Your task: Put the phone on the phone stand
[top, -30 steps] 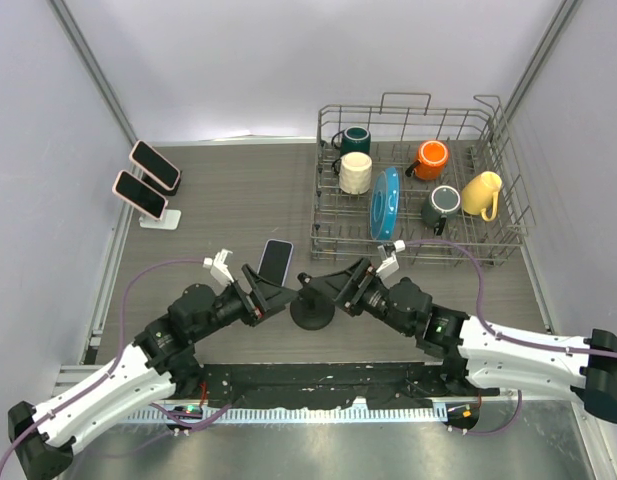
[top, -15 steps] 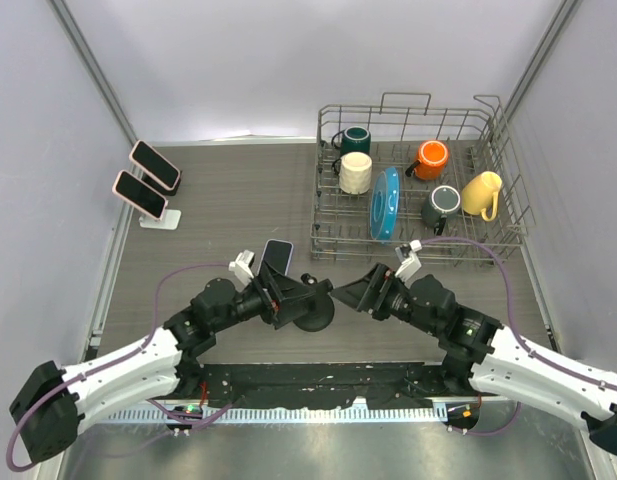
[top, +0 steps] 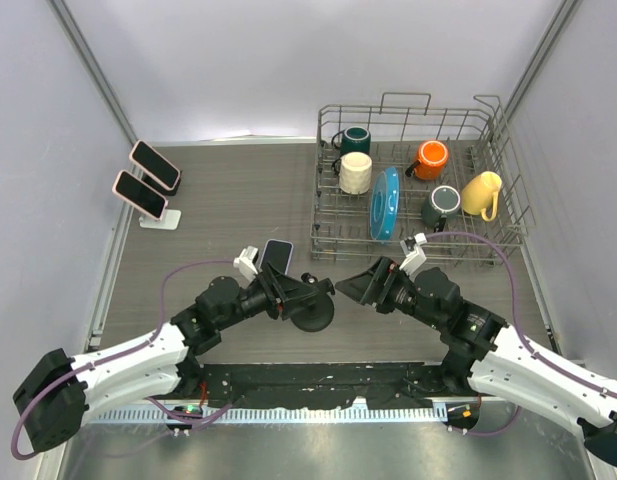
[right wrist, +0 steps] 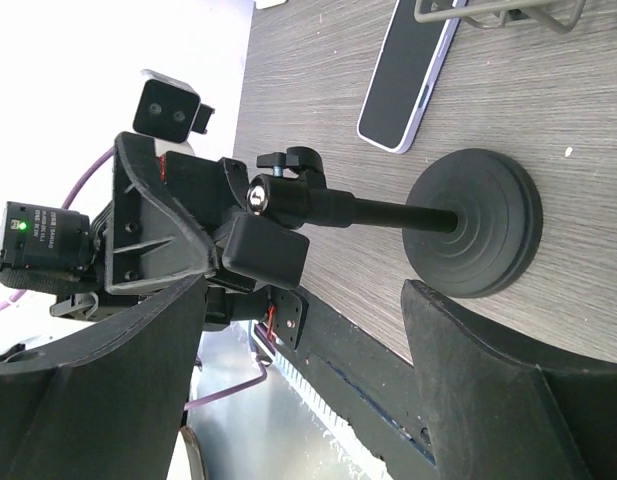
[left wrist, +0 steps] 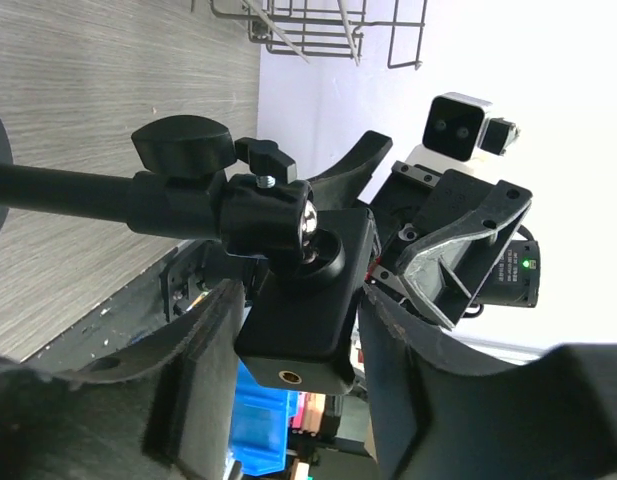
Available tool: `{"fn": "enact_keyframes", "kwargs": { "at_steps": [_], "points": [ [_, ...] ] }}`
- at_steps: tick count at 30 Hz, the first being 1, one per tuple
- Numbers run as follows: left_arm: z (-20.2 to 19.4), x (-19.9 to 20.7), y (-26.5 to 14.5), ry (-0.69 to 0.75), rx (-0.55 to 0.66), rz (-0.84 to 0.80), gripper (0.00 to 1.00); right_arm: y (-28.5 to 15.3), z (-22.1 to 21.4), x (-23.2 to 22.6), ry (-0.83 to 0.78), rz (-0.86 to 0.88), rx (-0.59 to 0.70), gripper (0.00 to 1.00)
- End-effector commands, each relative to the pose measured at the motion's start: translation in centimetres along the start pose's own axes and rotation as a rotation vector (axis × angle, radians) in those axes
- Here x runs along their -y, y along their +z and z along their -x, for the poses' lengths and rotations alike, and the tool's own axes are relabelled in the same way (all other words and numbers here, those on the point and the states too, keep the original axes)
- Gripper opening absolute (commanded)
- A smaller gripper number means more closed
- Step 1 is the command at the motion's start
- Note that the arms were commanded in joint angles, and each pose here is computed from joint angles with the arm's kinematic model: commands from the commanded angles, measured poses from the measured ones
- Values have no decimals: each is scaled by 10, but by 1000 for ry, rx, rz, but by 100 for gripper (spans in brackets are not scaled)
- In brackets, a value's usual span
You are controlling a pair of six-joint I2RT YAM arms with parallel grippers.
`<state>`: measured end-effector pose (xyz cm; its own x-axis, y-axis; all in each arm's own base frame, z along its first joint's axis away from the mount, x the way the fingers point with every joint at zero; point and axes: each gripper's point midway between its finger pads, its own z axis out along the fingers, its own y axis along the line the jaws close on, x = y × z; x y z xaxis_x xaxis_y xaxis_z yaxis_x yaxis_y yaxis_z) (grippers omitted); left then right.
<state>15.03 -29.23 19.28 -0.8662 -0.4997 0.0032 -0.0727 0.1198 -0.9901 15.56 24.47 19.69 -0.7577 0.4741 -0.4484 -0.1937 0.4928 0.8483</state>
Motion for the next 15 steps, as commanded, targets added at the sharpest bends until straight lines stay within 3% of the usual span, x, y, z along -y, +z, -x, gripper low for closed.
{"fn": "enact_keyframes", "kwargs": {
  "at_steps": [1, 3, 4, 8, 10, 15],
  "points": [
    [4, 31, -2, 46, 27, -99, 47, -6, 13, -23, -32, 58, 28, 84],
    [3, 26, -4, 64, 24, -85, 36, -7, 13, -21, -32, 52, 28, 84],
    [3, 22, -5, 69, 24, -70, 25, -7, 13, -22, -34, 52, 30, 84],
    [6, 10, -9, 104, 13, -27, 6, -7, 14, -21, -42, 46, 30, 84],
    [3, 2, -11, 132, -27, -7, 0, -8, 14, -22, -45, 49, 29, 84],
    [7, -20, -11, 149, -166, -13, 0, -6, 13, -22, -58, 45, 21, 84]
  ]
}}
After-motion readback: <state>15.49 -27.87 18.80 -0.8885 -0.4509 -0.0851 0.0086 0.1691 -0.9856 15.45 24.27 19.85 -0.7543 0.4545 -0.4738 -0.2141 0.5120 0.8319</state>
